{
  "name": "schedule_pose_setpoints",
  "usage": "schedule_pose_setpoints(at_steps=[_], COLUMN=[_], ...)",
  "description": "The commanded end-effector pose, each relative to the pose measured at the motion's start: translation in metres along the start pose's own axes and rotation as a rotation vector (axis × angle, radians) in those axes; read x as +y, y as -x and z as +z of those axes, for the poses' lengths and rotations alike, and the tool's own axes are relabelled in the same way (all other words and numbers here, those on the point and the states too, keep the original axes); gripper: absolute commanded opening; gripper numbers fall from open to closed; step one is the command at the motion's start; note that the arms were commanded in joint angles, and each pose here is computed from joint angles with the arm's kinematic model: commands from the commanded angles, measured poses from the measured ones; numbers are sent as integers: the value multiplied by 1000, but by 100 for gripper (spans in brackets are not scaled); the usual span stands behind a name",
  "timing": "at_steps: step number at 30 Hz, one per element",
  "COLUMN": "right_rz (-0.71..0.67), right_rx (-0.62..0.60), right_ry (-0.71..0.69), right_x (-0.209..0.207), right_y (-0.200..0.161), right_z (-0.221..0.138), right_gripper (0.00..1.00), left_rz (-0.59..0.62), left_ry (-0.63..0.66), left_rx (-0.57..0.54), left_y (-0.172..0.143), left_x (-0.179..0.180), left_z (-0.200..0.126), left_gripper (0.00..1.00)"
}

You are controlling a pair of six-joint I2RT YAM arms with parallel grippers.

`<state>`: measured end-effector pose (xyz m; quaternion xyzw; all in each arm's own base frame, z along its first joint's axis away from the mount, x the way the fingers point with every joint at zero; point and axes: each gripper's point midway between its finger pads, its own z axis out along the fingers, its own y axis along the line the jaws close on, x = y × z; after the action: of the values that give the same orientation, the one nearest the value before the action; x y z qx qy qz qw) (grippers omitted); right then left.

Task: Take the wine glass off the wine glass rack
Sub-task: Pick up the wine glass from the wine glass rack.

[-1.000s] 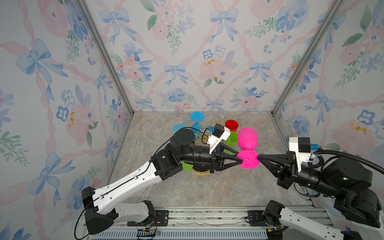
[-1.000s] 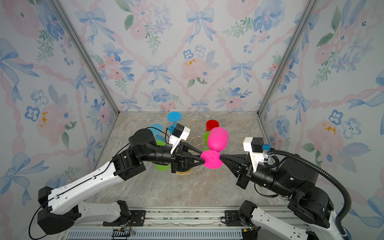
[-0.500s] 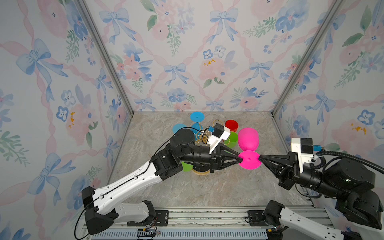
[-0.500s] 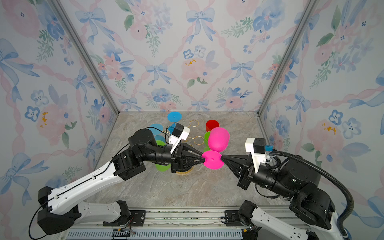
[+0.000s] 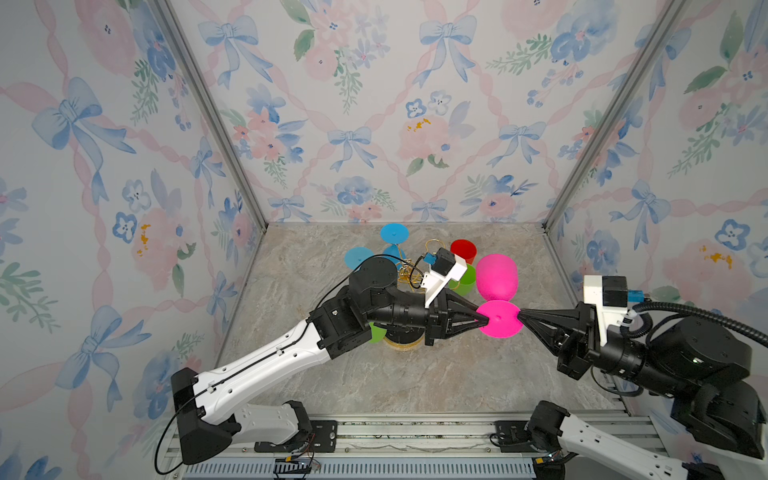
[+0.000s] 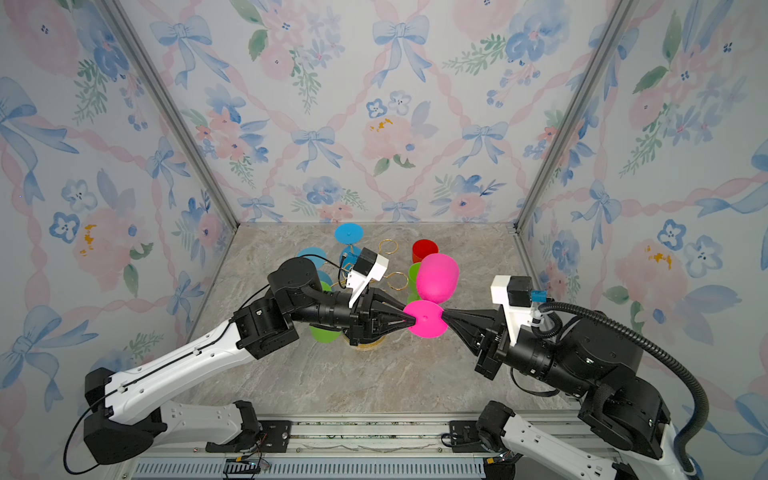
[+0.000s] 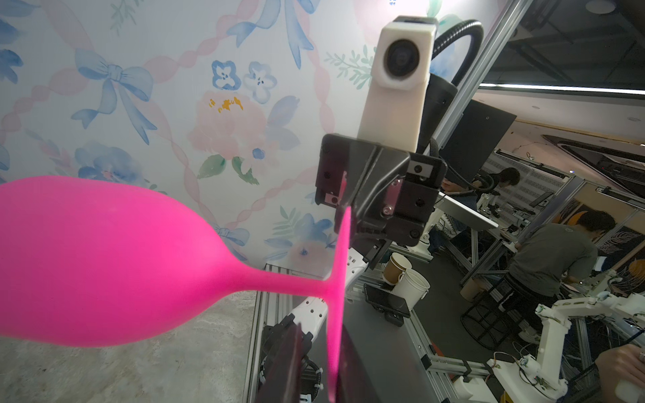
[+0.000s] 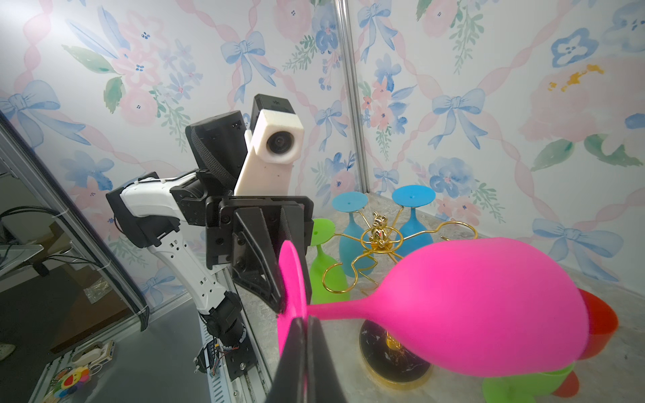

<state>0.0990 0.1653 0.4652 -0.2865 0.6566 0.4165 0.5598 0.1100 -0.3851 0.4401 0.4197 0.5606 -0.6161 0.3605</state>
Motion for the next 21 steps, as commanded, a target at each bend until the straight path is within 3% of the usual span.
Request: schedule_pose_setpoints(at_steps=[1, 12, 17, 21], right_rz=[-14, -1, 19, 30], right_rx=[-21, 4, 7, 21], right_ry=[21, 8, 0, -11], right_x=[3, -1, -2, -3], right_y=[5, -1, -2, -4], right_z=[5, 10, 8, 8], right_gripper=[0, 0, 11, 18], left_rz=[30, 42, 49, 58], left_ry=[-40, -33, -31, -31], left_rx=[-31, -35, -30, -30], left_y=[16, 16, 14, 13], left_x=[-15, -14, -13, -13], left_z=[-2, -3, -3, -4], left_gripper=[17, 7, 0, 0])
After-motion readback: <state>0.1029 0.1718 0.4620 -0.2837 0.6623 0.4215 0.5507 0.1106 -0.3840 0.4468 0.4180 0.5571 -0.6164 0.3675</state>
